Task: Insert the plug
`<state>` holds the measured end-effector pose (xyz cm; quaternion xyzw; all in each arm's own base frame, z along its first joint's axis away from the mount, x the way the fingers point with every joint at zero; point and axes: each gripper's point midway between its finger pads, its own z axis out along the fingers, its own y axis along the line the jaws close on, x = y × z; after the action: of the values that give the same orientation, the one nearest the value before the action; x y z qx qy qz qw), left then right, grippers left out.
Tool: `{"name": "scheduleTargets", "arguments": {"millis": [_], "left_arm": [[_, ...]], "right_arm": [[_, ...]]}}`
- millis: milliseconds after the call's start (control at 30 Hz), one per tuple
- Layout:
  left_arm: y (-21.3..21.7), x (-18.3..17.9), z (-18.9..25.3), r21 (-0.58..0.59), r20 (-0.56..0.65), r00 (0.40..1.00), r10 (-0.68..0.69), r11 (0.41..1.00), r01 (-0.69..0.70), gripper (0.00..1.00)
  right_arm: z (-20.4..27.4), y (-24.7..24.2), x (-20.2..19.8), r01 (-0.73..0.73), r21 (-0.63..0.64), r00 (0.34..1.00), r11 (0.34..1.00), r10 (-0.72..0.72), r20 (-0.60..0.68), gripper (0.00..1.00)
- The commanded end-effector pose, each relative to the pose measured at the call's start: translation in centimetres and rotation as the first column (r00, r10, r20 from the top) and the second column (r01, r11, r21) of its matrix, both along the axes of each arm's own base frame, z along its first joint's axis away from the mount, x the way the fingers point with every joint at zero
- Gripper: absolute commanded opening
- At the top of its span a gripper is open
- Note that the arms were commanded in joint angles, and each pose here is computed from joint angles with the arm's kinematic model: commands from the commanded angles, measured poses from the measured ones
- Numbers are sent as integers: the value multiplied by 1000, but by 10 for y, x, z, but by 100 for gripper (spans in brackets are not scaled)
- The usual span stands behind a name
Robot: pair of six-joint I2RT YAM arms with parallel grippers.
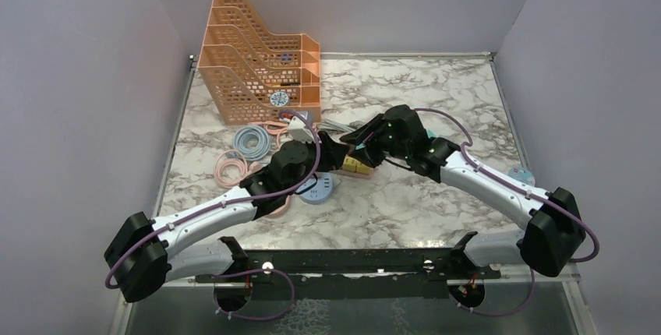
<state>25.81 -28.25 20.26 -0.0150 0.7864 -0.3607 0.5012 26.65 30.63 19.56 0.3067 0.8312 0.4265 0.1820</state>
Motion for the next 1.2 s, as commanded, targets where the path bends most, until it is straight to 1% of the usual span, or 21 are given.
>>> {"name": "scheduleTargets", "arguments": {"millis": [0,67,233,300,333,400,467,500,567,600,633,700,733,867,967,1067,1167], "left_arm": [[2,16,29,-56,87,994,65,997,-61,50],[-3,17,30,-46,92,995,49,998,-45,51],[-13,18,27,-51,97,995,16,999,-11,55],[-15,20,29,-57,108,994,18,998,-12,55],[-15,22,30,-57,111,993,27,998,-21,52],[-12,25,31,-57,115,992,52,997,-45,43],[-10,28,33,-56,124,990,69,996,-63,29],[-10,29,34,-52,132,989,69,997,-63,23],[-12,29,35,-32,148,988,52,998,-48,15],[-13,28,35,-20,158,987,36,999,-34,13],[-14,27,35,-3,167,986,18,1000,-18,12],[-16,23,34,23,183,983,-19,1000,15,12],[-15,21,33,33,187,982,-33,999,27,12],[-16,11,28,80,148,982,-115,991,104,11],[-16,5,27,103,85,981,-173,981,164,12],[-14,2,34,71,7,980,-201,977,200,12],[-11,0,45,11,-62,974,-216,976,217,11]], "right_arm": [[23,9,4,11,63,1000,998,-12,12,40],[24,13,4,3,80,1000,997,-4,8,40],[26,17,3,5,119,1000,993,-4,-5,40],[28,19,2,1,134,1000,991,1,-9,40],[30,19,2,-1,140,1000,990,2,-7,41],[33,20,3,-6,146,1000,989,6,2,41],[34,20,4,-14,135,1000,991,12,17,43],[33,20,4,-23,121,999,992,19,35,46],[27,16,5,-43,55,997,998,39,71,58],[25,13,7,-52,20,994,998,50,96,68],[22,8,8,-50,-19,992,999,52,115,75],[27,-1,10,-48,-71,980,996,60,187,84],[32,-6,10,-51,-88,967,995,71,243,86],[51,-27,5,-49,-162,890,986,116,442,90],[60,-43,-4,-59,-246,794,967,195,576,91],[64,-55,-15,-76,-359,652,930,319,688,90],[60,-56,-30,-123,-478,494,870,471,731,90]]}}
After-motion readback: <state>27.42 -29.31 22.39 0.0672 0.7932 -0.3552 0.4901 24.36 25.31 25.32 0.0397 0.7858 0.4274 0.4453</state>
